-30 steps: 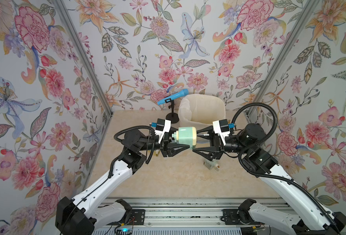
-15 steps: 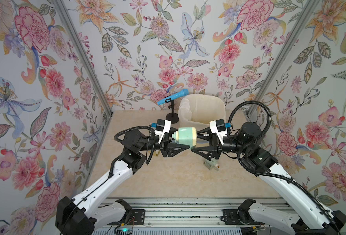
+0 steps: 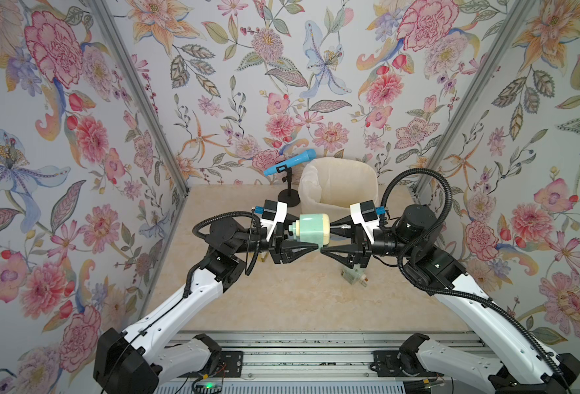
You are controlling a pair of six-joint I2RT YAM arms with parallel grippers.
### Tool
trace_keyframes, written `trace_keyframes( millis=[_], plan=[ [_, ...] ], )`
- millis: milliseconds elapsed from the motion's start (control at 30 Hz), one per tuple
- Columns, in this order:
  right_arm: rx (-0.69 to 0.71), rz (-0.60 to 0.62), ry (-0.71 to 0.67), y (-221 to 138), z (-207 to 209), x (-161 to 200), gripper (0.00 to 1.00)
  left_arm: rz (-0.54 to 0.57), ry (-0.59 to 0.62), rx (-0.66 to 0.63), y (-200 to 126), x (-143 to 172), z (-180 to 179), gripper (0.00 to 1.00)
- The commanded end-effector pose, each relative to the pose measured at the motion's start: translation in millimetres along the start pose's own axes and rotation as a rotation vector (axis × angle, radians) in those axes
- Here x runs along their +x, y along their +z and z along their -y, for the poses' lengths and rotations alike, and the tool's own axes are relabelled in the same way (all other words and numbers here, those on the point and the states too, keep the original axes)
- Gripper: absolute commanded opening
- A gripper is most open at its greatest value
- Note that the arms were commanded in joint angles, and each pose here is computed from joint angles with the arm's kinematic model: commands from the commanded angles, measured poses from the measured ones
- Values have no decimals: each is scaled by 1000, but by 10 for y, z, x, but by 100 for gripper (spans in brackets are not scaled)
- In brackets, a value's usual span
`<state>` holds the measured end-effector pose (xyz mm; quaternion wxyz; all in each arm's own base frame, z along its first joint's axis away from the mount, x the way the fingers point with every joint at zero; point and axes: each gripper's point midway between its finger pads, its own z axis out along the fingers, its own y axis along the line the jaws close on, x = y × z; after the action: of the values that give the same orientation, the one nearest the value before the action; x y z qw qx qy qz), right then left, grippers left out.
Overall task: Take out the pencil sharpener tray and clean the shavings
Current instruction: Open the container of the pencil sharpener.
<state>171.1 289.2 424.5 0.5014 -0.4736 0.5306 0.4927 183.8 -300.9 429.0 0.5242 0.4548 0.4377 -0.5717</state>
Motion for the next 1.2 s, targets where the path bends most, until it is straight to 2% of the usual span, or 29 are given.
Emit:
trace_keyframes(
  millis=[0, 200, 233, 300, 367, 633, 767, 833, 1167],
  plan=[
    [-9, 21, -27, -33, -57, -156, 59, 17, 34, 10, -23, -21, 12, 25],
    [-1, 15, -14, -63, -27, -156, 51, 15, 39, 8, -25, -10, 7, 25],
    [1, 14, -13, -70, -23, -153, 52, 12, 38, 9, -22, -3, 6, 25],
    [1, 11, -8, -72, -20, -132, 64, 16, 44, 9, -20, -23, 8, 25],
    [-2, 7, -3, -68, -20, -115, 69, 19, 49, 12, -16, -44, 14, 25],
    [-8, -1, 6, -59, -20, -89, 68, 21, 54, 13, -16, -67, 19, 26],
    [-19, -9, 19, -36, -14, -64, 72, 27, 58, 13, -11, -93, 18, 26],
    [-23, -9, 19, -33, -21, -72, 70, 27, 57, 14, -8, -96, 12, 27],
    [23, -8, 26, -96, 38, -72, 43, 27, 66, 4, -22, -106, -25, 27]
  ],
)
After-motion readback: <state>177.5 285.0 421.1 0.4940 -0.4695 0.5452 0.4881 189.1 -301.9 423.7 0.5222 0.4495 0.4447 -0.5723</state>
